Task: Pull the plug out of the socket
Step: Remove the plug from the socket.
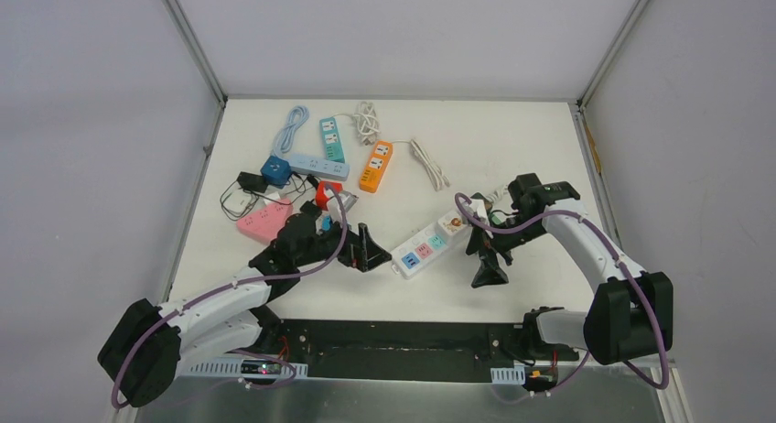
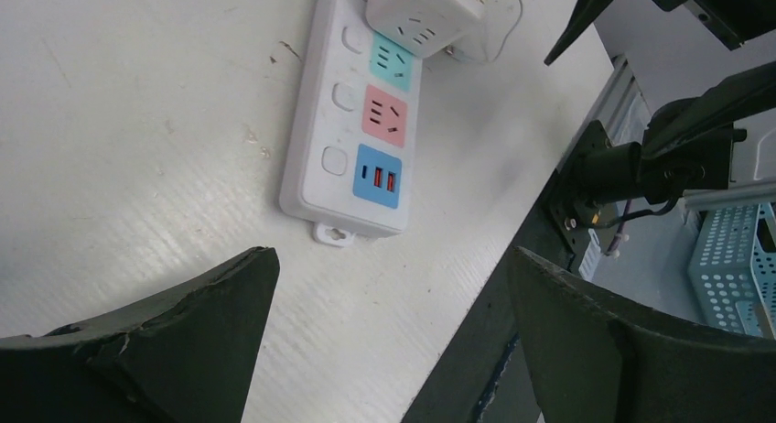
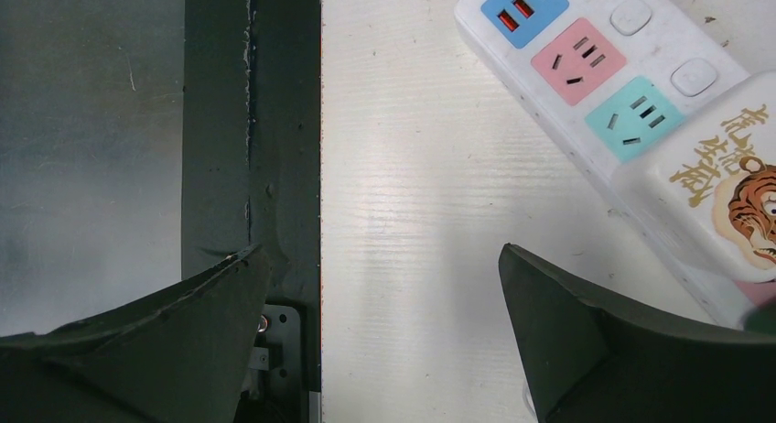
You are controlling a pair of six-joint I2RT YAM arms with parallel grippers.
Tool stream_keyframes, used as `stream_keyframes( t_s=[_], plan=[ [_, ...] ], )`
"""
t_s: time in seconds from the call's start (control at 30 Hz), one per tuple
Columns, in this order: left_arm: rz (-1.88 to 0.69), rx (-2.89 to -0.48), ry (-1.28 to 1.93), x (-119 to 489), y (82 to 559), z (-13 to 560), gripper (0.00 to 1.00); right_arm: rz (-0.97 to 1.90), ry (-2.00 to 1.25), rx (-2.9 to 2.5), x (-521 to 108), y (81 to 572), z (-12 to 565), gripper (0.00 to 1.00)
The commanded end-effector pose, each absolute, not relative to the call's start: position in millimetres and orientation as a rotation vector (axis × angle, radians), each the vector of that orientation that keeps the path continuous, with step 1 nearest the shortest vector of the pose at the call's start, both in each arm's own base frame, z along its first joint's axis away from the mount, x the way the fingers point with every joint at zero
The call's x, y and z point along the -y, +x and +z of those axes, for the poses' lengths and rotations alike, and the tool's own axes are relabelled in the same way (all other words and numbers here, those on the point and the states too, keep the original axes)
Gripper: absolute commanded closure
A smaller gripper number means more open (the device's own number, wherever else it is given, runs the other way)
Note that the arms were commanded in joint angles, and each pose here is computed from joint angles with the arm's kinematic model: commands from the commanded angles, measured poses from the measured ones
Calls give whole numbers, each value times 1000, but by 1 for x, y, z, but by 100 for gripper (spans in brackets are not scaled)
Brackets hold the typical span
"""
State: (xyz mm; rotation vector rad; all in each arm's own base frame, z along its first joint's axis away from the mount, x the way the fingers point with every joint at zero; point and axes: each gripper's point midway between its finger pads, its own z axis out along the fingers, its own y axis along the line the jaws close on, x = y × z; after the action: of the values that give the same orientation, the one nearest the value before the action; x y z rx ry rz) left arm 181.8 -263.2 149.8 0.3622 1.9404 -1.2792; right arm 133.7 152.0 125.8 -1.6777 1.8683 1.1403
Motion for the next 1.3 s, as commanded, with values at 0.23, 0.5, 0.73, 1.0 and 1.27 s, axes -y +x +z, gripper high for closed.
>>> stream_keyframes(
  t_s=[0.23,0.5,0.73,1.0,1.27],
  plan=[
    [-1210,-1823,511,281,176,164,1,1114,-1591,-1845,-153,145,149,0],
    [-1168,-1801,483,271,176,160,1,954,-1437,-1966,-138,177,173,0],
    [-1122,-1778,453,258,176,159,1,715,-1110,-2137,-125,224,199,0],
    [-1116,-1793,448,259,177,149,1,787,-1067,-2215,-135,238,191,0],
    [-1138,-1807,470,264,176,145,1,589,-1139,-2250,-149,259,183,0]
  ],
)
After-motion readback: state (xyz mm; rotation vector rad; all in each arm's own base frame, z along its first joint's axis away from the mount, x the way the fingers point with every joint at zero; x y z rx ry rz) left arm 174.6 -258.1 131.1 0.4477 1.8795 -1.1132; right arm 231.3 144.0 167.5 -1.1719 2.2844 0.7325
